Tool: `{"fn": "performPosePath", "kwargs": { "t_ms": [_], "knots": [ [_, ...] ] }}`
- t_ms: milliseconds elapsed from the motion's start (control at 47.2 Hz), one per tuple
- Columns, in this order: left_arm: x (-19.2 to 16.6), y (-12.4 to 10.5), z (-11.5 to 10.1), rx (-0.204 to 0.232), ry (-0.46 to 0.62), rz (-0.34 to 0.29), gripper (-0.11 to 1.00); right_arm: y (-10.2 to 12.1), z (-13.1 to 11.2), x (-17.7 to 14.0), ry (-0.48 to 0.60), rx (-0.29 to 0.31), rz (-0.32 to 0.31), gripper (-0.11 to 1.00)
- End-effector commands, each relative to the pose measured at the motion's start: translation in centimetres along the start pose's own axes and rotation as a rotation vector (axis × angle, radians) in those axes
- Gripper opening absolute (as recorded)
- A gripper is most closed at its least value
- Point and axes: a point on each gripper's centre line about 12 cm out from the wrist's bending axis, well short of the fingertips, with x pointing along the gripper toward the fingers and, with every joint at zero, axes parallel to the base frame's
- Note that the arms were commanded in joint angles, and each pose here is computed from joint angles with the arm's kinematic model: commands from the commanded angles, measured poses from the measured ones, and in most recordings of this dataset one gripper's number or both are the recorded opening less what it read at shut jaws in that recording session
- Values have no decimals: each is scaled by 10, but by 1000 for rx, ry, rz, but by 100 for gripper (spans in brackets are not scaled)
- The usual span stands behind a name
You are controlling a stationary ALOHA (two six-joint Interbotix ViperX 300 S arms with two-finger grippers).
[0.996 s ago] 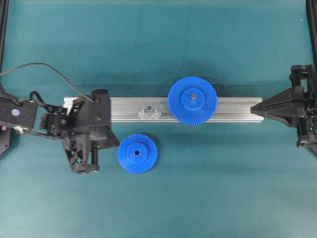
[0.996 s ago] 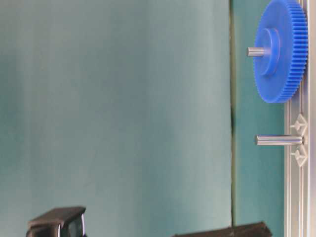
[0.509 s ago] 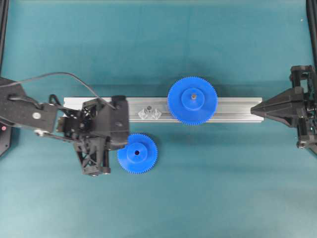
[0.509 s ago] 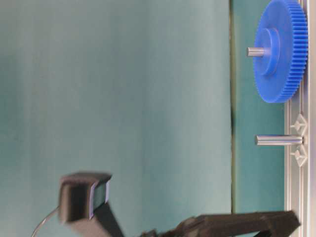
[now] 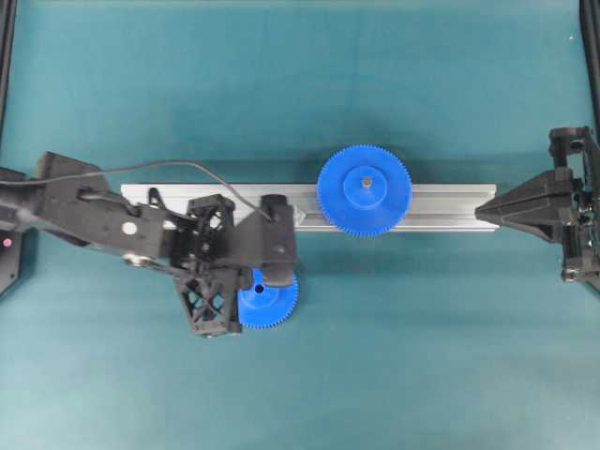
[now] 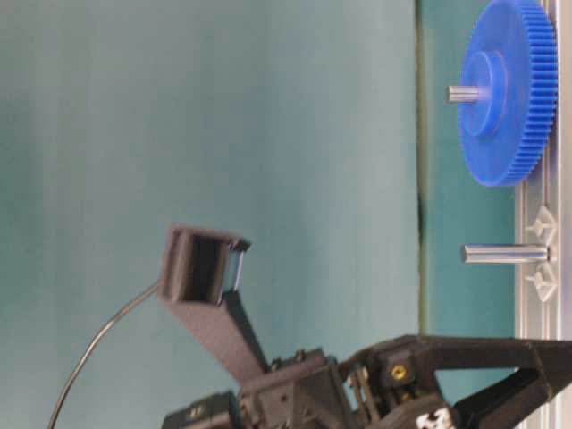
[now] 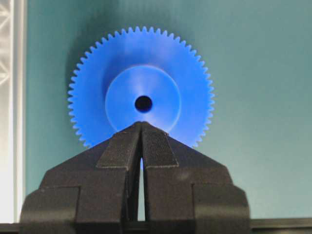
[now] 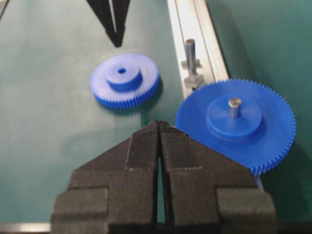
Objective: Find the location of the shaft and insert the small gear.
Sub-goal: 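Position the open left gripper above the small blue gear's hub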
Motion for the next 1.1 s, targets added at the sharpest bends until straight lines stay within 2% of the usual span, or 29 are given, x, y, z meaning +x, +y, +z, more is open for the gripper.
{"fn": "performPosePath", "kwargs": {
  "t_ms": [0,85,191,657,1081],
  "knots": [
    [-7,-4,13,26,-15,-4,-2,1,6,1,-14,10,1,-2],
    [-5,-6,16,66,6,-1,-2,1,6,1,-12,10,1,-2],
    [-1,-7,19,84,35,4,-2,1,6,1,-14,10,1,-2],
    [8,-9,29,81,82,13,-2,1,5,1,-9,10,0,-2],
    [7,-9,27,122,96,13,-2,1,5,1,-11,10,0,-2]
  ]
}}
